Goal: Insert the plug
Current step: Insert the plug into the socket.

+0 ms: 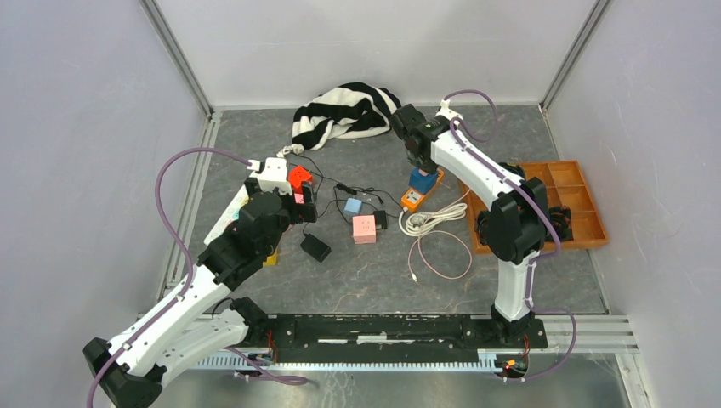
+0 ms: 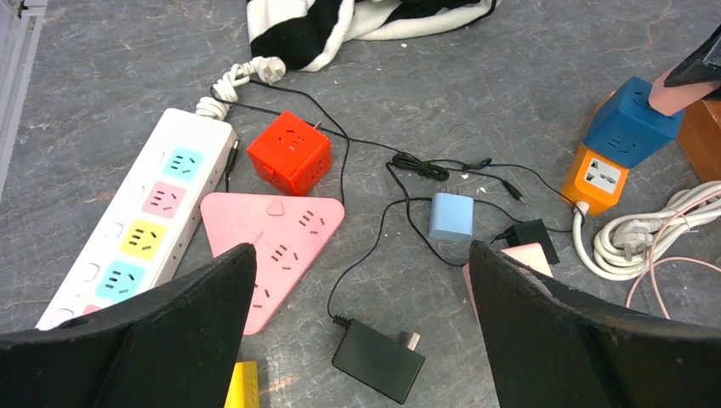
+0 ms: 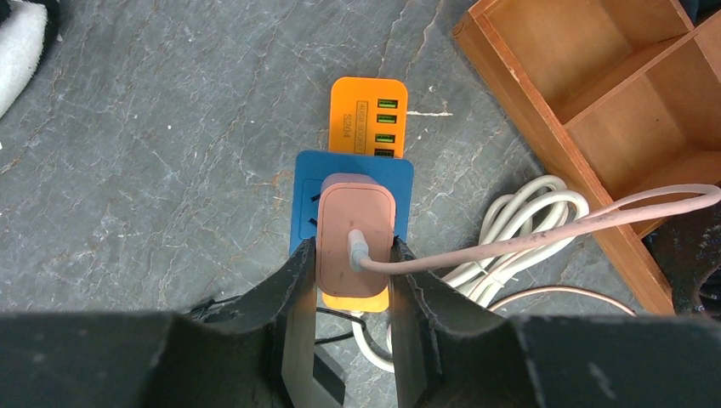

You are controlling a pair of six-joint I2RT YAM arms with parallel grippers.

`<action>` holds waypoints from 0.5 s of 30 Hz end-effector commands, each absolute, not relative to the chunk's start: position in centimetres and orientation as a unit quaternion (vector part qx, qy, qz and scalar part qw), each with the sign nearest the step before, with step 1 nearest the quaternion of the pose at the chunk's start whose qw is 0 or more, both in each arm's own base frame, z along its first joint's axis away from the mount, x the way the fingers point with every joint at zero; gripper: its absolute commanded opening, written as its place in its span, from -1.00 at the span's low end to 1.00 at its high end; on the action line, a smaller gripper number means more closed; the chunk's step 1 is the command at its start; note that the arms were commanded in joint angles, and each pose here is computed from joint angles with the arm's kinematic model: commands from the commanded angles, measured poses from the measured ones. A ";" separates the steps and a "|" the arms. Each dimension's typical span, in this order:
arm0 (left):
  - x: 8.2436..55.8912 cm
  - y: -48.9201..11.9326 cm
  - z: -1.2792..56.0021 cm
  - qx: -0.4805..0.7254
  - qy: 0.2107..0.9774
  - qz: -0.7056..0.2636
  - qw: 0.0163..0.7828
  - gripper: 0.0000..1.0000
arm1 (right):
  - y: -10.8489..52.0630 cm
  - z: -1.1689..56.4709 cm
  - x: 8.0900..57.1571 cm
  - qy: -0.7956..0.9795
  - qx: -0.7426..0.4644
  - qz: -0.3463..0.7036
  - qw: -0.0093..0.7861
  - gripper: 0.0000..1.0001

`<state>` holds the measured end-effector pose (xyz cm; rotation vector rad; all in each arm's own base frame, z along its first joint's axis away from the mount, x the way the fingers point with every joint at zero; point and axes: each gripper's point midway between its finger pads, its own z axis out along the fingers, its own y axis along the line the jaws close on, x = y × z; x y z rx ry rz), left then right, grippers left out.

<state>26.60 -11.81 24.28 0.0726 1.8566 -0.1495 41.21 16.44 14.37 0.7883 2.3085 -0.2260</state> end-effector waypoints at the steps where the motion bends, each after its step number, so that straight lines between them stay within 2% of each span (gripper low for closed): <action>1: 26.7 -11.4 25.1 0.037 0.790 -0.055 0.610 0.99 | 16.2 13.7 41.7 0.887 0.304 -0.098 0.333 -1.00; 15: 26.7 -11.4 25.1 0.037 0.789 -0.057 0.610 0.99 | 16.3 5.6 40.1 0.929 0.256 -0.145 0.226 -0.99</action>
